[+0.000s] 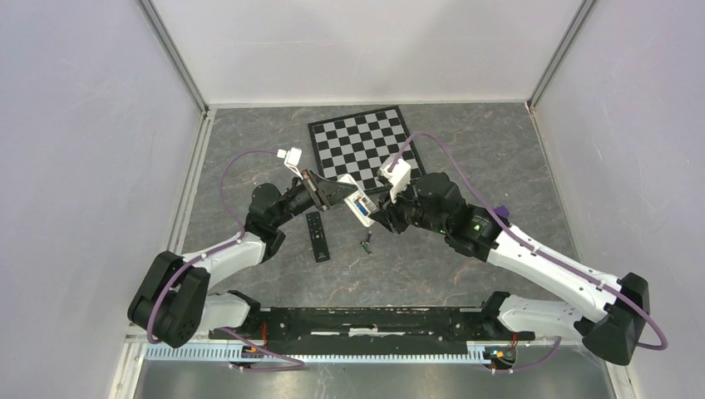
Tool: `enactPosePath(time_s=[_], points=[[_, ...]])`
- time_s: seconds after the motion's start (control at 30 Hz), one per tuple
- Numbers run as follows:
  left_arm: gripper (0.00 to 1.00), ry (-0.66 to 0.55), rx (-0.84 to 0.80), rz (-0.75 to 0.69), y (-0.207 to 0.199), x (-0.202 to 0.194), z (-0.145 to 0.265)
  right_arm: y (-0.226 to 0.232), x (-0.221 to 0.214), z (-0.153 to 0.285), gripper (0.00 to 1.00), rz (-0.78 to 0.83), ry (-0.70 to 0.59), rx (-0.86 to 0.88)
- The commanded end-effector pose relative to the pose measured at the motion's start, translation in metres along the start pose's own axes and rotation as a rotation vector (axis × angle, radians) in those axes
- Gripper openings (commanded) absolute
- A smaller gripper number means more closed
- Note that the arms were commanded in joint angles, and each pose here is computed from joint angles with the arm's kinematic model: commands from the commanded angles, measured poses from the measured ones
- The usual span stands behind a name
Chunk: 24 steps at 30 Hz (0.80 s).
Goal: Load the batteries into the remote control
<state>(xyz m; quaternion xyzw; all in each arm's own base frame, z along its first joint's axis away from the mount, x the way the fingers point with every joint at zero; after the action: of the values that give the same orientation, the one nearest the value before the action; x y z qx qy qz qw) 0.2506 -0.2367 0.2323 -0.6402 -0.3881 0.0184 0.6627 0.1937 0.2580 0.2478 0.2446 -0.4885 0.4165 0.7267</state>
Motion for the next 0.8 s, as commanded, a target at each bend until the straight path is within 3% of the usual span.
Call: enactPosePath(time_s=[0.0,0.77], points=[[0.02,-0.041,-0.065,-0.01,-0.024,0.01,0.0,-0.002,0.019,-0.003,0.22,0.018,-0.021,-0.049],[0.02,-0.022,-0.037,0.077,-0.028,0.011,-0.001,0.005,0.016,-0.018,0.23,0.068,0.053,-0.101]])
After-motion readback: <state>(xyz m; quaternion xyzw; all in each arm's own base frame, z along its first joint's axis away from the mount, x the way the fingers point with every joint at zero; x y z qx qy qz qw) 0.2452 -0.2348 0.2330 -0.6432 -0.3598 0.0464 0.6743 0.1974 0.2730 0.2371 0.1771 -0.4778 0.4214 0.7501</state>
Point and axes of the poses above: each gripper's point midway between its finger pads, its own z axis back along the fingers, its own y axis along the line the jaws close on, x = y × z, the point moved 4 cm from there along z, back along the fingers, and after that the axes turned 8 degrees about z, right-handed, at the moved point
